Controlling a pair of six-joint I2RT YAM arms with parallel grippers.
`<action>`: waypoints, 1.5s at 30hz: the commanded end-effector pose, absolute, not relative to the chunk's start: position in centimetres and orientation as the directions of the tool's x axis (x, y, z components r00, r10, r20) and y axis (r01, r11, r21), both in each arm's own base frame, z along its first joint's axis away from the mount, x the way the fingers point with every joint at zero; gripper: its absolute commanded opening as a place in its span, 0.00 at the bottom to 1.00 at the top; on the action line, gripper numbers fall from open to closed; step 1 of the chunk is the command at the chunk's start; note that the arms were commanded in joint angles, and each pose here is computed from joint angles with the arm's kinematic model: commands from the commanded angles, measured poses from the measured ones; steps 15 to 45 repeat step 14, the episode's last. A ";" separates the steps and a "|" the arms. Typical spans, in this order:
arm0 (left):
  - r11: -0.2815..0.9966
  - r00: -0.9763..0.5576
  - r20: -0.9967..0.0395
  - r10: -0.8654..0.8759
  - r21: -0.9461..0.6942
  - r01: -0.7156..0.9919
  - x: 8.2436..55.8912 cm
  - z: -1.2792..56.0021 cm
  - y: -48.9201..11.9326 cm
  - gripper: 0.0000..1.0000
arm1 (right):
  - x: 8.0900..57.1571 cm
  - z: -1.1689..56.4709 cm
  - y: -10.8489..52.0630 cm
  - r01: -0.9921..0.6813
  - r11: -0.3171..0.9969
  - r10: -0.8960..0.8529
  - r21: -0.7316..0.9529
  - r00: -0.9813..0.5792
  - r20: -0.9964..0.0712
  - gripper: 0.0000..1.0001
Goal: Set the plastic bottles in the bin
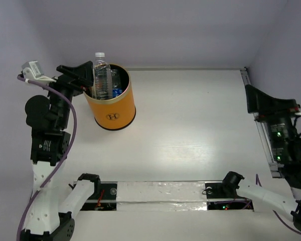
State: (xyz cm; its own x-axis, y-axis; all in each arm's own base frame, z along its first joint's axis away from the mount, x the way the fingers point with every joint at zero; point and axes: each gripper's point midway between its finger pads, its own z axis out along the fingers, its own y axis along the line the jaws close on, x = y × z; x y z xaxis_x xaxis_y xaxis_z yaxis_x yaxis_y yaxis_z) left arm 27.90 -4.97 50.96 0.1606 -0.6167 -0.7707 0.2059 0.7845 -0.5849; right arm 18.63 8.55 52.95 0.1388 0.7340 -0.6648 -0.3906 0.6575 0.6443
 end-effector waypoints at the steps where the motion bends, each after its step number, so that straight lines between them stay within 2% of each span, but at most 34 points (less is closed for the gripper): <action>1: 0.776 0.130 -0.777 -0.616 -0.570 0.270 26.1 50.5 -6.0 0.99 | 20.1 45.7 5.3 -0.095 0.745 0.667 0.660 0.123 -0.735 0.95; 2: 0.771 0.119 -0.776 -0.619 -0.573 0.277 25.9 50.3 -6.2 0.99 | 19.7 45.7 3.9 -0.060 0.737 0.674 0.674 0.149 -0.724 0.99; 7: 0.773 0.058 -0.791 -0.609 -0.575 0.266 25.0 49.8 -6.6 0.99 | 19.0 46.1 2.0 -0.024 0.742 0.661 0.670 0.191 -0.725 1.00; 14: 0.796 0.056 -0.817 -0.574 -0.540 0.275 23.5 50.8 -6.6 0.99 | 20.0 47.2 3.8 -0.059 0.781 0.621 0.622 0.184 -0.762 1.00; 45: 0.796 0.056 -0.817 -0.574 -0.540 0.275 23.5 50.8 -6.6 0.99 | 20.0 47.2 3.8 -0.059 0.781 0.621 0.622 0.184 -0.762 1.00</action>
